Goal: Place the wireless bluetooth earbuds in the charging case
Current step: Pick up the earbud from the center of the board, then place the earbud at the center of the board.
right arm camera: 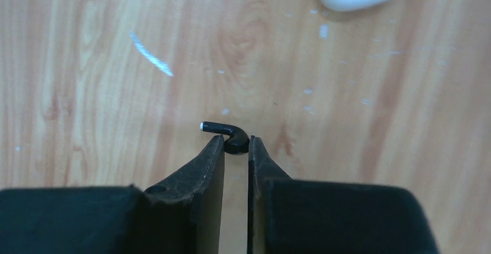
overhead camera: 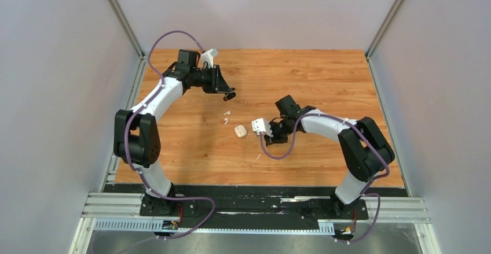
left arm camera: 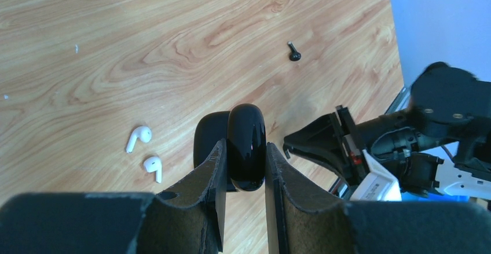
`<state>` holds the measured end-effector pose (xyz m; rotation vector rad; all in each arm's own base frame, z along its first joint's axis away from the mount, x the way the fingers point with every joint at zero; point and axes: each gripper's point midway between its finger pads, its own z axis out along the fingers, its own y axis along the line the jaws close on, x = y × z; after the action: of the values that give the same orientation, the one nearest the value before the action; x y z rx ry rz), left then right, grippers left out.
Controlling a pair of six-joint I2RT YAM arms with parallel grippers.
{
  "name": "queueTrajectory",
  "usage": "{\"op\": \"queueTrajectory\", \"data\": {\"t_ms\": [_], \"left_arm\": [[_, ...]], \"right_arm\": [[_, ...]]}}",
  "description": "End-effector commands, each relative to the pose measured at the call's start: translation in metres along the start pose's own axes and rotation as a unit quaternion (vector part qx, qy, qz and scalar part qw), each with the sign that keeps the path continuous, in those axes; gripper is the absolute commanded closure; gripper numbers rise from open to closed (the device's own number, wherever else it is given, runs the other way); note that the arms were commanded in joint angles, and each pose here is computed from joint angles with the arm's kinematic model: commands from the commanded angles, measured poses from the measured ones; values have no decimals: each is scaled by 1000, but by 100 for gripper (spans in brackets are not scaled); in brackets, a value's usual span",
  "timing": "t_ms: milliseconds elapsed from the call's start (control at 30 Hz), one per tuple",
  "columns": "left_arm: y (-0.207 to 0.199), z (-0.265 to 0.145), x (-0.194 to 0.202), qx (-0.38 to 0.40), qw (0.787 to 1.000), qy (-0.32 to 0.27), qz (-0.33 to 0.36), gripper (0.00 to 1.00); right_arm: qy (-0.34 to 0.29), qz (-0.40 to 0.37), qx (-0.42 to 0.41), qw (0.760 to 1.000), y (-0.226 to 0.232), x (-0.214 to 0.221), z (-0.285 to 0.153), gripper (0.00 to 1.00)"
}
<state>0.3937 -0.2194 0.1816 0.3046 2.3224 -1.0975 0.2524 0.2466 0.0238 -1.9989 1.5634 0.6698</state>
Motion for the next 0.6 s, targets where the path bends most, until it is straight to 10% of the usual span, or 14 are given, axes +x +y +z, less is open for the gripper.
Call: {"op": "queueTrajectory", "data": {"t_ms": [0, 233, 567], "left_arm": [[-12, 1, -24, 4, 1000, -29, 6, 100], [-35, 16, -40, 30, 999, -34, 4, 100], [-55, 21, -44, 88, 996, -20, 13, 100]], "right_arm": [[12, -31, 160, 987, -76, -43, -59, 100], [-46, -118, 428, 895, -160, -127, -156, 100], [-98, -257, 577, 769, -172, -170, -182, 100]]}}
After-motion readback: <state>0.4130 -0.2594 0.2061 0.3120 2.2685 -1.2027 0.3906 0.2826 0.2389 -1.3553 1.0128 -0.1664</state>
